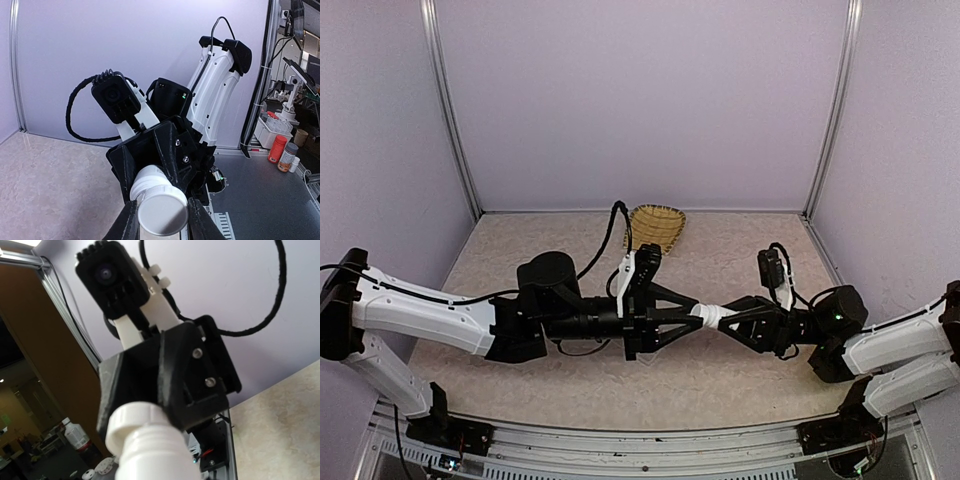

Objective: Sort the pills into containers

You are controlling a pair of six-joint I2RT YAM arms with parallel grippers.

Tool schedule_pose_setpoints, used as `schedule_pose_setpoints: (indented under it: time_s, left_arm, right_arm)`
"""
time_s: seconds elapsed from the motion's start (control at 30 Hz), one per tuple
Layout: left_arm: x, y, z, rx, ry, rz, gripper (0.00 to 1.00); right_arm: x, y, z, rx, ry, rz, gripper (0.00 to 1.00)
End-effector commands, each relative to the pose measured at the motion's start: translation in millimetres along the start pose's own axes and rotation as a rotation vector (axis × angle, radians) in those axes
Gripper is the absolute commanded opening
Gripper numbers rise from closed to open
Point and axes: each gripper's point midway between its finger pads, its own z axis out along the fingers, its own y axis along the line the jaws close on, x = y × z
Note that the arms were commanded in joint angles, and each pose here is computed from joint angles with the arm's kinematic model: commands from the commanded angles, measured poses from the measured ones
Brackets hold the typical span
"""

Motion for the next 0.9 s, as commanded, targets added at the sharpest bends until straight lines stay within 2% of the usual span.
schedule_pose_setpoints:
  time_s: [0.0, 0.5, 0.87]
  left_arm:
    - [-10.3, 4.4, 5.9, -0.048, -0.032, 0.013, 0.29]
    - [-12.2, 7.6, -0.2, -0.152, -0.044, 0.067, 0.29]
    - [-1.3, 1.6, 0.5, -0.119, -0.014, 0.047, 0.29]
  right_arm:
    - [-7.2, 11.7, 7.0, -0.047, -0.010, -0.030, 0.23]
    - [-7.5, 7.0, 7.6, -0.026, -0.013, -0.022, 0.23]
    - [-12.6, 8.3, 7.5, -0.009, -0.022, -0.049, 0.23]
